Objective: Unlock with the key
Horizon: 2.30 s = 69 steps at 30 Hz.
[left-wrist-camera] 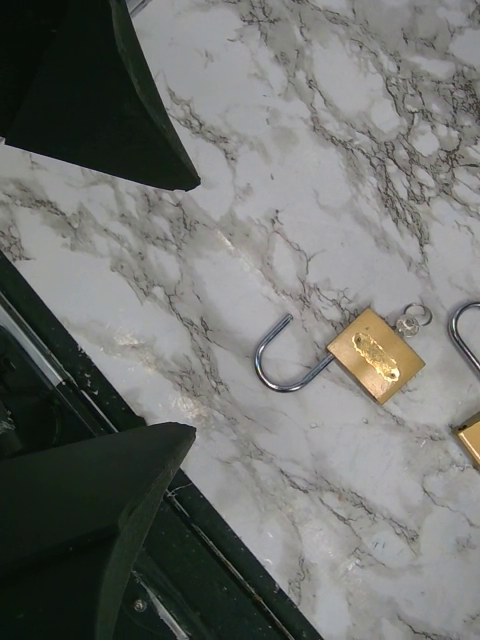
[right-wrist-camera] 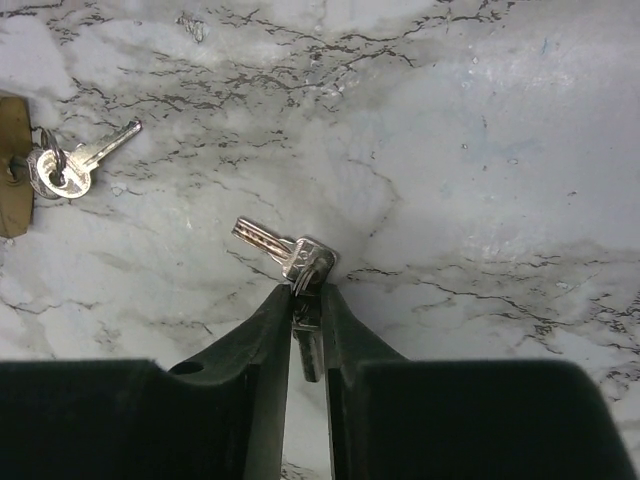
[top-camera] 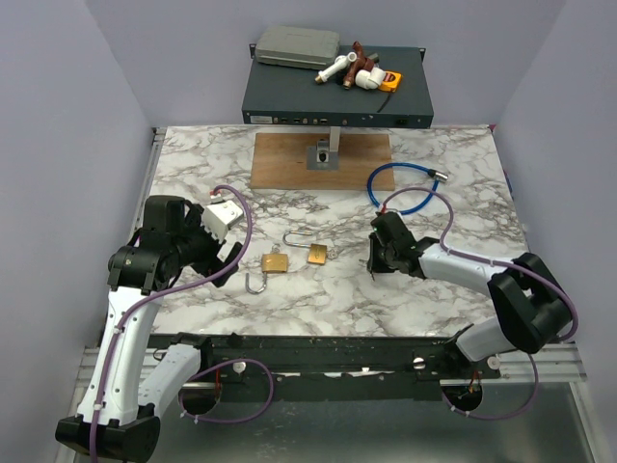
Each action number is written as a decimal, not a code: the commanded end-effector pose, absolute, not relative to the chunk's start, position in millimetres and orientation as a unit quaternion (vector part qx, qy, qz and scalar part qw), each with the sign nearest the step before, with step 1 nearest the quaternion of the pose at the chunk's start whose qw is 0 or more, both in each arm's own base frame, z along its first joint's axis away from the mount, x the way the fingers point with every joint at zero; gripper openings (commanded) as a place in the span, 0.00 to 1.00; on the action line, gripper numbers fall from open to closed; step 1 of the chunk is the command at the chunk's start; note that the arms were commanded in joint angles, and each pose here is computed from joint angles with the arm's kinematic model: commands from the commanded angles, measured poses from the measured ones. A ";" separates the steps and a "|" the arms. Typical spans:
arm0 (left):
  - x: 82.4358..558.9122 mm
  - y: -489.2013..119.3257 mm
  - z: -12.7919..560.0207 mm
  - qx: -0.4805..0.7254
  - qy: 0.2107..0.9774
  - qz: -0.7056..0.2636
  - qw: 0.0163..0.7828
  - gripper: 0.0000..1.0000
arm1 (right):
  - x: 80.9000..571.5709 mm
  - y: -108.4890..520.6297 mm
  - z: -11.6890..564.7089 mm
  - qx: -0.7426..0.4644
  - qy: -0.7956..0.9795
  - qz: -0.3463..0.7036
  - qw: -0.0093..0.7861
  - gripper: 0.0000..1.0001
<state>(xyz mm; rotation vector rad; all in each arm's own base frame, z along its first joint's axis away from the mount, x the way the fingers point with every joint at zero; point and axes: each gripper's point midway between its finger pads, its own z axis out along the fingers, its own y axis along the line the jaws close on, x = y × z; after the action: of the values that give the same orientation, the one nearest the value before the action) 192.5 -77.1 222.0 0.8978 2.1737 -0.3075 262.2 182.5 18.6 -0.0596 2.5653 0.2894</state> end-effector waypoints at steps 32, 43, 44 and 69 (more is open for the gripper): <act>135.6 -208.3 243.1 0.561 0.584 -0.337 0.480 0.98 | 157.1 303.5 225.1 -0.205 0.799 0.479 0.302 0.01; 148.9 -245.1 256.3 0.569 0.553 -0.345 0.502 0.99 | 140.6 317.7 278.0 -0.219 0.759 0.533 0.303 0.01; 146.3 -247.3 257.1 0.569 0.551 -0.353 0.497 0.98 | 140.0 318.6 279.5 -0.221 0.758 0.534 0.302 0.01; 127.5 -259.4 268.2 0.577 0.546 -0.391 0.465 0.24 | 127.3 332.8 300.5 -0.239 0.743 0.548 0.302 0.01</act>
<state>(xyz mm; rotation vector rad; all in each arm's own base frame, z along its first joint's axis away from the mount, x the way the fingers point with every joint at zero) 133.5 -258.3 253.4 1.4017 1.3928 -0.9497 129.9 328.8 283.9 -0.6302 2.0008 1.4254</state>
